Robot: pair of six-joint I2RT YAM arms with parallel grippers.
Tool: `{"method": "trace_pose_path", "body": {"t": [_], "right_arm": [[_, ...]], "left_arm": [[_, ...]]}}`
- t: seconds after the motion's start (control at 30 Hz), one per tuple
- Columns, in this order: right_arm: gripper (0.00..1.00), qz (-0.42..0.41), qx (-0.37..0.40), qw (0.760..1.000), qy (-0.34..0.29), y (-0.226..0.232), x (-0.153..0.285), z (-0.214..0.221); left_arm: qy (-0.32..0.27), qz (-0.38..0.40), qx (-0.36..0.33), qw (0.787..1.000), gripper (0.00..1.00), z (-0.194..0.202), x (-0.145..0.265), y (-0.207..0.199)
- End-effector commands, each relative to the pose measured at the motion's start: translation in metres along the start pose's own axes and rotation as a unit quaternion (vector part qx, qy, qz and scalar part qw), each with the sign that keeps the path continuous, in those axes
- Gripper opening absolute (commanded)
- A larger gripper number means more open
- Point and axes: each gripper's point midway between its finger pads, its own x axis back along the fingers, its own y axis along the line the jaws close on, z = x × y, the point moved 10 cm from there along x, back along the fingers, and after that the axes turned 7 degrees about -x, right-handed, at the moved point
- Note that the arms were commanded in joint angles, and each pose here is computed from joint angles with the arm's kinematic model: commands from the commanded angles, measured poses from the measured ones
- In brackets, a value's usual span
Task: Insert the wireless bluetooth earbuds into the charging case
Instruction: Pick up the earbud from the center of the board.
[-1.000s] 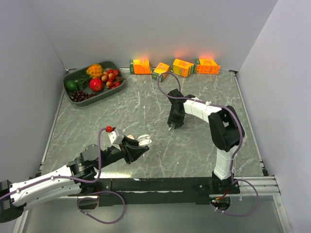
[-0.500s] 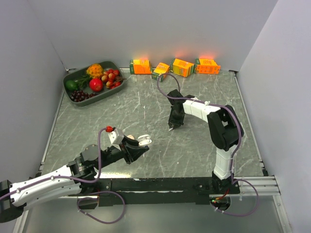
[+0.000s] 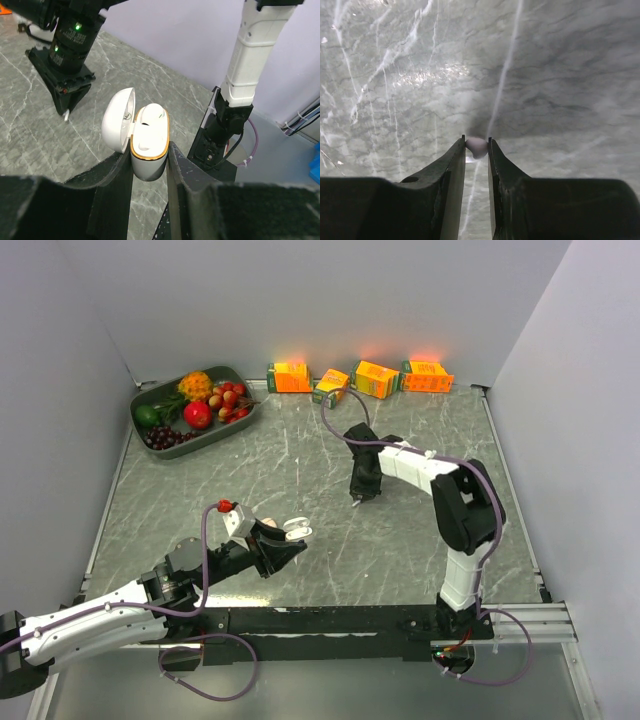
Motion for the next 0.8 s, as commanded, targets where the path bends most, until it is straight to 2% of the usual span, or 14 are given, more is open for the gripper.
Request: {"method": "trace_pose_path", "body": {"t": [0.0, 0.13, 0.27, 0.43, 0.6, 0.77], "right_arm": [[0.00, -0.011, 0.046, 0.989, -0.139, 0.003, 0.064, -0.012], [0.00, -0.033, 0.081, 0.962, -0.259, 0.002, 0.136, -0.007], [0.00, -0.068, 0.111, 0.936, -0.328, -0.001, 0.190, 0.002], [0.00, -0.105, 0.176, 0.890, -0.407, -0.014, 0.258, 0.021], [0.00, -0.144, 0.255, 0.861, -0.417, -0.021, 0.299, 0.048], [0.00, -0.203, 0.315, 0.849, -0.372, -0.025, 0.325, 0.063]], "left_arm": [[-0.014, 0.002, 0.003, 1.000, 0.01, -0.004, 0.000, -0.001], [-0.025, -0.016, 0.004, 1.000, 0.01, -0.005, -0.002, 0.001], [-0.036, -0.027, -0.007, 0.999, 0.01, -0.009, -0.008, 0.004], [-0.046, -0.029, -0.038, 0.998, 0.01, -0.017, -0.021, 0.005], [-0.044, -0.019, -0.078, 0.996, 0.01, -0.021, -0.044, 0.005], [-0.030, -0.008, -0.120, 0.992, 0.01, -0.018, -0.065, 0.008]]}}
